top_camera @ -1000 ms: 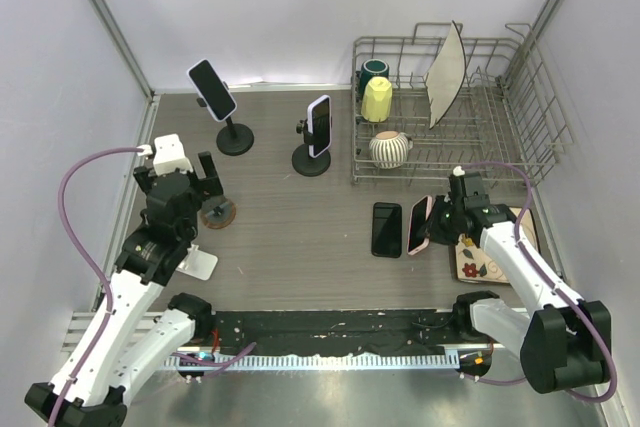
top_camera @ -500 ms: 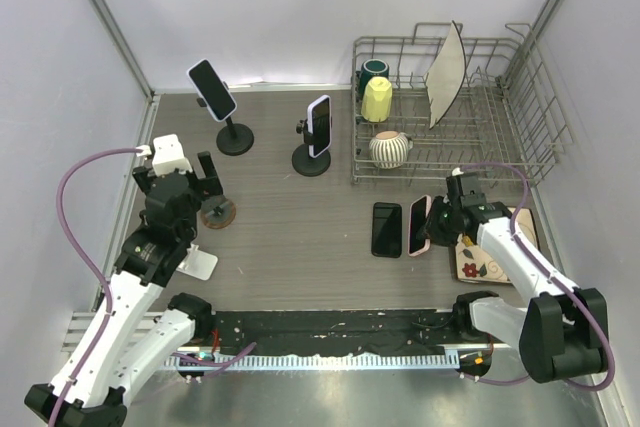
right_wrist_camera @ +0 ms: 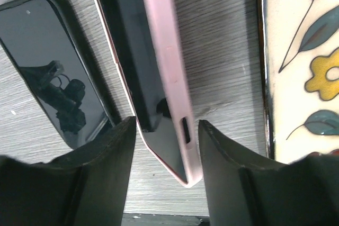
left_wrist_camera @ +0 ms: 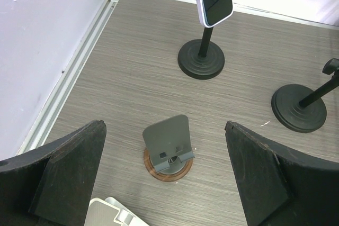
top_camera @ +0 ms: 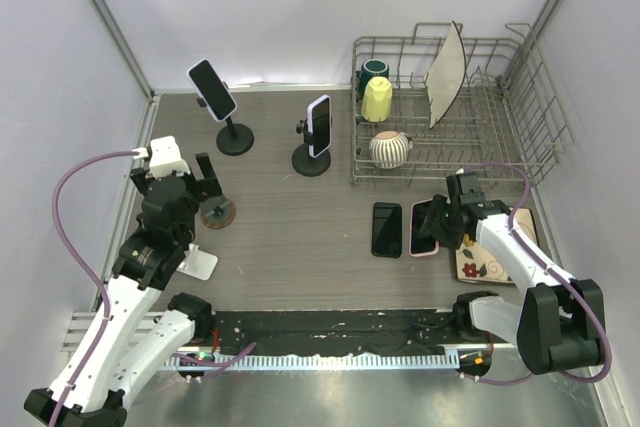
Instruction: Remove the phone from the phone stand
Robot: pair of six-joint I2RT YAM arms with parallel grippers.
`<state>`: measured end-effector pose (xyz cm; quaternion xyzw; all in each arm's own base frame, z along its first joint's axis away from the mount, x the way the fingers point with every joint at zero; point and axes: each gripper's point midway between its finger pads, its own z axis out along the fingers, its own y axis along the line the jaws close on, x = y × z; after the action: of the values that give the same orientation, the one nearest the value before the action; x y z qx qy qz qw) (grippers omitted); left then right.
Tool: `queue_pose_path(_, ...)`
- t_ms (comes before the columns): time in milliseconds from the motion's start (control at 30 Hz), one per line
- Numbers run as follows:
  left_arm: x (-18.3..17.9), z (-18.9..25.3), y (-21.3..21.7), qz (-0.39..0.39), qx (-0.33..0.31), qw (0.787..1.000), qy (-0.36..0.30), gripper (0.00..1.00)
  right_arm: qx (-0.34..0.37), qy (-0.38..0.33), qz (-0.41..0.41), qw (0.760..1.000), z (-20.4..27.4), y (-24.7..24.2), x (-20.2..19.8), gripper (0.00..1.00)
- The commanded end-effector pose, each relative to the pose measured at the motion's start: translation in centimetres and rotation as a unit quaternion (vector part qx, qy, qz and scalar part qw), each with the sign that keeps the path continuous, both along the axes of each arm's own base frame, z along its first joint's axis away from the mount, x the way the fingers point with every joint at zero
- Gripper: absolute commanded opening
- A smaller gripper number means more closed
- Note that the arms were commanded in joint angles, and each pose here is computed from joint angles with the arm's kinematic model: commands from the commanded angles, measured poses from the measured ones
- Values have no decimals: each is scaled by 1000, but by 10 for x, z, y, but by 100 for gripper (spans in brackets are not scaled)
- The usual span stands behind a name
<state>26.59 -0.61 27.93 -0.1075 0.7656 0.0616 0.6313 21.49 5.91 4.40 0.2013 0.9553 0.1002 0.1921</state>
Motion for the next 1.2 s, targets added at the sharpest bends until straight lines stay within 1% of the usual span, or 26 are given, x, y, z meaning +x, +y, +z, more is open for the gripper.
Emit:
queue_pose_path(0,1,9,0,-1,-8,1000,-23,100,-24,-32,-11,999,15,-10,20,61)
queue_pose_path(67,0,9,0,-1,-8,1000,-22,100,-28,-34,-7,999,17,-11,23,69)
queue_pose_path(167,0,9,0,-1,-9,1000,-23,100,-26,-41,-7,999,18,-10,29,75)
queue_pose_path(367,-1,10,2,2,-9,1000,-25,100,-23,-28,-12,999,5,-9,26,82)
queue_pose_path(467,-2,10,2,2,-9,1000,-26,100,-24,-37,-16,999,10,-10,28,85)
queue_pose_path(500,-2,9,2,2,-9,1000,-26,100,-36,-51,-23,998,15,-15,31,85)
queue_pose_path(567,-2,10,2,1,-10,1000,-28,100,-33,-73,-21,997,28,-13,38,88)
queue_pose_path(700,-1,8,2,4,-12,1000,-25,100,-28,-142,-14,989,67,-12,55,89)
queue_pose_path(833,1,2,2,11,-14,1000,-12,100,-34,-225,-3,974,116,-13,69,89)
queue_pose_path(967,4,-3,0,12,-15,1000,-3,100,-36,-279,16,959,152,-11,79,89)
queue_pose_path(1000,5,-4,-1,11,-16,1000,-1,100,-24,-289,27,957,157,-5,79,89)
queue_pose_path(1100,7,-8,-4,6,-22,1000,6,100,-6,-334,28,942,182,1,87,89)
queue_pose_path(1167,10,-10,-13,-10,-39,999,12,100,2,-351,32,936,192,4,89,89)
